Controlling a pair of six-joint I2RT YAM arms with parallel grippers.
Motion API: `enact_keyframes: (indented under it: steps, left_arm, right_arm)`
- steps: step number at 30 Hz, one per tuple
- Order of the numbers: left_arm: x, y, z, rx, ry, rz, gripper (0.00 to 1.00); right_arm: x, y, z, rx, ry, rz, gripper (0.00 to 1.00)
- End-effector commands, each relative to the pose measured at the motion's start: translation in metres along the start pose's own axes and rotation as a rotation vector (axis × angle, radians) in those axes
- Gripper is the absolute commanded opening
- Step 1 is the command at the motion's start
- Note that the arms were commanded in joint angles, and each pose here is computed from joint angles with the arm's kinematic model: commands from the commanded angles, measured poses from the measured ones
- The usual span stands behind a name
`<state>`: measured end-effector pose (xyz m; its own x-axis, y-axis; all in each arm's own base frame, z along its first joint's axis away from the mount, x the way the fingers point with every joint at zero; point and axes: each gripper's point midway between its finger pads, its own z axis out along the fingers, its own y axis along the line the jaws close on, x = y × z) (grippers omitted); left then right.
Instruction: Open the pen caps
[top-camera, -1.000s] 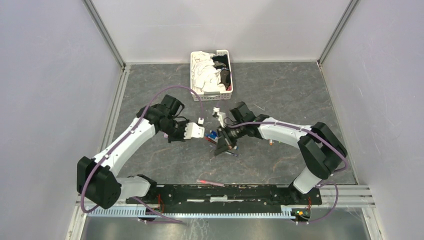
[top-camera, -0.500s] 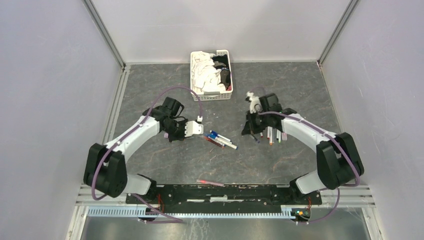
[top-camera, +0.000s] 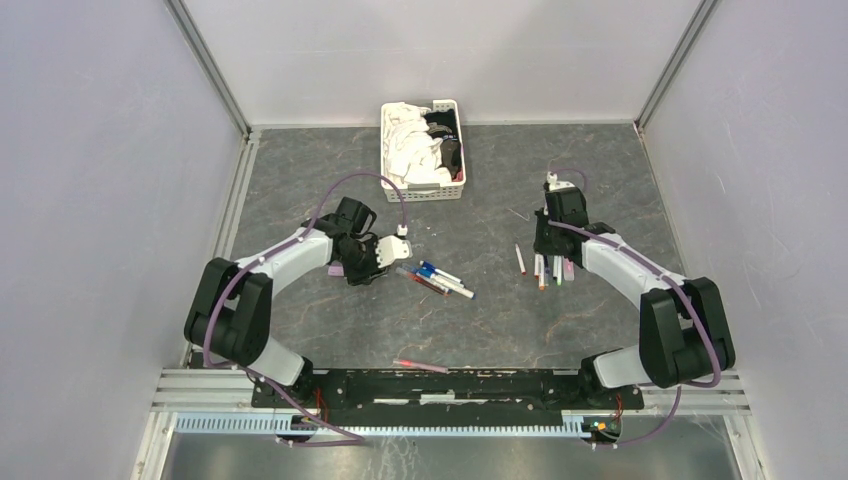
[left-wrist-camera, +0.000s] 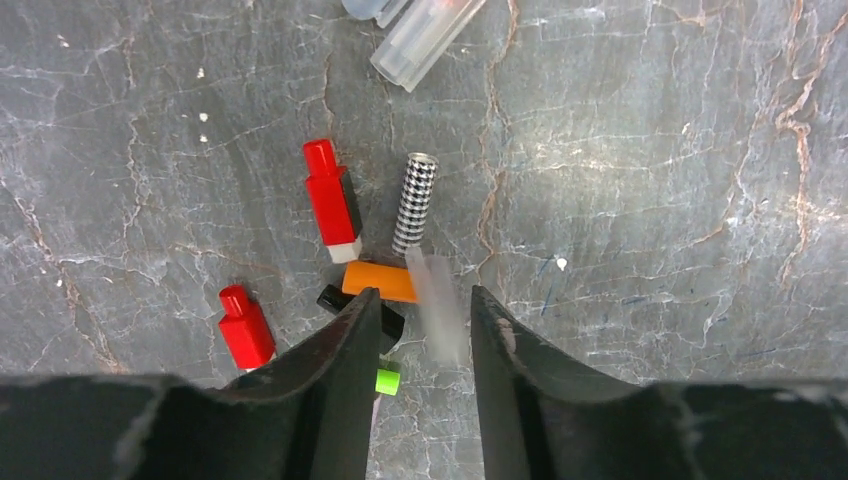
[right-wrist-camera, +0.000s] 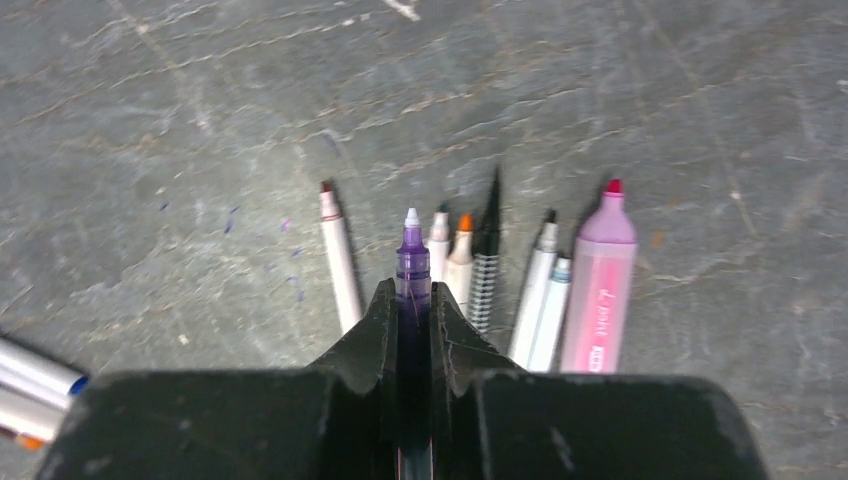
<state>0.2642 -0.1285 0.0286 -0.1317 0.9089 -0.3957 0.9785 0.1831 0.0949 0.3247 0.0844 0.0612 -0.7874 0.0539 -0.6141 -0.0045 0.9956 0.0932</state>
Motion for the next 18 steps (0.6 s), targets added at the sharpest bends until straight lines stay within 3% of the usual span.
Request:
enact_keyframes:
  steps: [1, 2, 3, 5, 6, 7, 11, 18]
  left_arm:
    - [-0.015, 0.012, -0.012, -0.071, -0.055, -0.04, 0.5]
    - [-0.019, 0.011, -0.015, -0.068, -0.068, -0.044, 0.53]
    - [-0.022, 0.012, -0.018, -0.07, -0.079, -0.045, 0.64]
    - [-0.03, 0.013, -0.027, -0.072, -0.101, -0.06, 0.68]
    - [-0.034, 0.014, -0.031, -0.076, -0.114, -0.063, 0.92]
    - [-0.039, 0.015, -0.037, -0.076, -0.128, -0.066, 0.99]
    - [-0.059, 0.018, -0.061, -0.087, -0.18, -0.083, 1.0]
    - [-0.09, 0.025, -0.107, -0.127, -0.274, -0.119, 1.0]
  right_arm:
    - [-0.011, -0.027, 0.006, 0.121, -0.056, 0.049, 0.0]
    - [-0.007, -0.029, 0.009, 0.133, -0.042, 0.044, 0.0]
    - [-0.006, -0.032, 0.011, 0.146, -0.037, 0.044, 0.0]
    - [-0.001, -0.037, 0.015, 0.165, -0.023, 0.045, 0.01]
    - [0.002, -0.04, 0.018, 0.176, -0.016, 0.044, 0.03]
    - [0.004, -0.043, 0.019, 0.187, -0.013, 0.045, 0.04]
    - [0.01, -0.048, 0.025, 0.205, 0.004, 0.046, 0.11]
    - [0.008, -0.048, 0.024, 0.205, 0.004, 0.044, 0.36]
